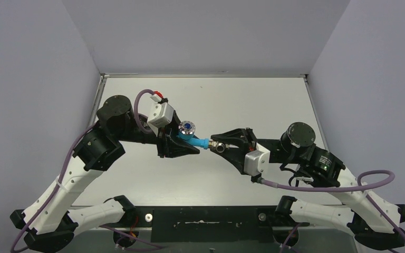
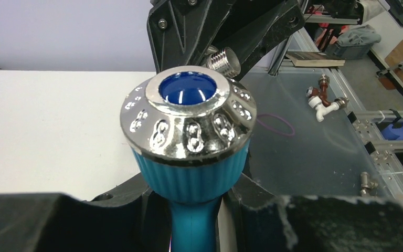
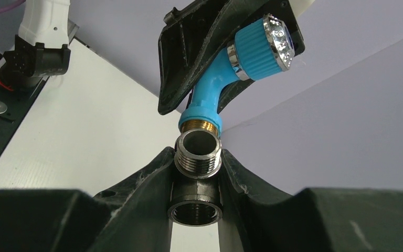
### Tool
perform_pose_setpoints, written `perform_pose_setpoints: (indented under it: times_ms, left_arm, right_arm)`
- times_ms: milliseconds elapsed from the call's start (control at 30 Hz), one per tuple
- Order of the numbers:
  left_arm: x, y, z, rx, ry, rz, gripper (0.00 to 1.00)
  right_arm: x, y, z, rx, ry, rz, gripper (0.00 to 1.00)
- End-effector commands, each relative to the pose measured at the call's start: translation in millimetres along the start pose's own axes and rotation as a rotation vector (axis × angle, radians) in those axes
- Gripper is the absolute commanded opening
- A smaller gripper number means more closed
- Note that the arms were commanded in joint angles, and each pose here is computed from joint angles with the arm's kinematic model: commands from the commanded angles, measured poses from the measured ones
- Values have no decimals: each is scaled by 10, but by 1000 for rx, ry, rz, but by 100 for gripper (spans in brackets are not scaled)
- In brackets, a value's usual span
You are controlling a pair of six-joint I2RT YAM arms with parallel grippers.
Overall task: Install the water faucets
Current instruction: Install the water faucet onto the adaptor.
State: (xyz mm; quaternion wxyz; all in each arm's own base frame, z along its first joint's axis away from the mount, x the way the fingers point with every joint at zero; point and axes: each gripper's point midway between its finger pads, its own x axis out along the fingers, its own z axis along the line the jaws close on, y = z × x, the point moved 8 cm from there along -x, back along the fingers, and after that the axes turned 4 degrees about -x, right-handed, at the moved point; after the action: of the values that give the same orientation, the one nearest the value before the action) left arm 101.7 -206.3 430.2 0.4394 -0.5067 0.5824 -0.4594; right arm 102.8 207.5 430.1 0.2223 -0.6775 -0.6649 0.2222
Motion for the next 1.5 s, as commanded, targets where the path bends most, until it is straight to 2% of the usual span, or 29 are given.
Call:
perform_pose_setpoints:
  times_ms: [0,200,567,933,1233,1467]
  left_arm:
    - [2,-140,-66,78,34,-54,0]
    - [6,-90,-64,83,42,-55,0]
    - [3,-13,-59,80,47,-53,0]
    - [10,53,66,113,-9,43,0]
    - [45,49,75,108,14,24,0]
    - [40,90,103,123,-5,33,0]
  right_arm:
    - [79,-61,-158,28,139,-54,0]
    - [60,-103,-210,67,232,-102,0]
    - [27,-260,-261,95,239,-184,0]
    - [125,-186,-60,130,56,-149,0]
    - [168,-89,-52,142,123,-122,0]
    - [204,-63,-52,223,161,-128,0]
